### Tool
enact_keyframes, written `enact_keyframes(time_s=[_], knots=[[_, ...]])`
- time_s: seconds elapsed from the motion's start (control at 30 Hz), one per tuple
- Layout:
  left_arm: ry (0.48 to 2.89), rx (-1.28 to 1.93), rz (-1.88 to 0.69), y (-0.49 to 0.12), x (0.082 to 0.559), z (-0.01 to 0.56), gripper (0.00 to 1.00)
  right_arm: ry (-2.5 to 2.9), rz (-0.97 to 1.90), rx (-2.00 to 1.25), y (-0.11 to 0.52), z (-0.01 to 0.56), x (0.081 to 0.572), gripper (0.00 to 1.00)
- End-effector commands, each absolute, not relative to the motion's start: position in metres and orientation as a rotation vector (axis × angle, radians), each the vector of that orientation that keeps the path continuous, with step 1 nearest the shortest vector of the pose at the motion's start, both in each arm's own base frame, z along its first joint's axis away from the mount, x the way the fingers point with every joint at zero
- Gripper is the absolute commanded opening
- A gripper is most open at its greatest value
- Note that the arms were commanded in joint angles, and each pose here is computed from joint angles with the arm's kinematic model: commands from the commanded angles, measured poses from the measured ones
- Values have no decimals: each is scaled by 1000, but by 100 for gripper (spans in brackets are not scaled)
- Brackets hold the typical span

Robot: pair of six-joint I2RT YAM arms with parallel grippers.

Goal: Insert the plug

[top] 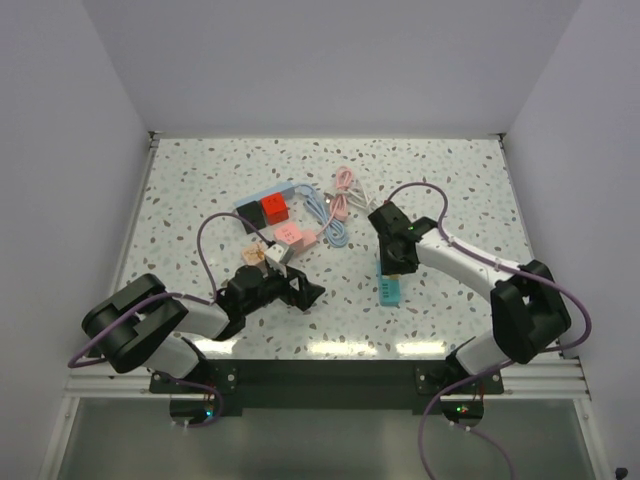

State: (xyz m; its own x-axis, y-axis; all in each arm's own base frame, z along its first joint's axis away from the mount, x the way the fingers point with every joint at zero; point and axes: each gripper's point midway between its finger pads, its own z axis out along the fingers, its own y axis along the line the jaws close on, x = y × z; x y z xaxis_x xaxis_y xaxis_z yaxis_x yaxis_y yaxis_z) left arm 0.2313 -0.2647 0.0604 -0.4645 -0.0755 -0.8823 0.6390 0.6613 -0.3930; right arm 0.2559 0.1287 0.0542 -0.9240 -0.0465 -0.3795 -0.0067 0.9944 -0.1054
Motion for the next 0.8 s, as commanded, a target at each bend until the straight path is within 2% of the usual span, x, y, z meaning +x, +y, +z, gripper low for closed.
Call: enact_keyframes(time_s=[0.0,0.1,0.13,0.17,0.23,0.27,0.33,0.4,0.43,0.63,0.7,0.77], knots=[[1822,440,-906,-266,237,72,100,2824,-200,-56,118,15,241,0],[1831,428,-896,-265,238,72,100,2792,-149,-52,122,27,244,0],[1829,424,-891,-265,240,73,100,2780,-138,-53,124,30,246,3],[1846,422,-880,-263,240,70,100,2767,-127,-52,124,35,248,10],[1849,405,-854,-262,245,72,100,2730,-90,-64,129,47,254,31],[1856,395,-836,-260,248,71,100,2714,-75,-67,132,51,257,46],[1860,389,-823,-260,249,71,100,2663,-40,-75,137,64,268,60],[1867,385,-804,-260,254,71,100,2631,5,-97,144,75,274,66],[1871,383,-796,-260,255,71,100,2612,17,-103,145,82,276,73],[1833,346,-780,-259,263,94,100,2455,72,-145,144,130,287,93],[1829,304,-740,-253,270,103,100,2368,93,-152,141,154,289,98],[1804,247,-676,-243,280,122,100,2289,114,-139,136,176,291,98]])
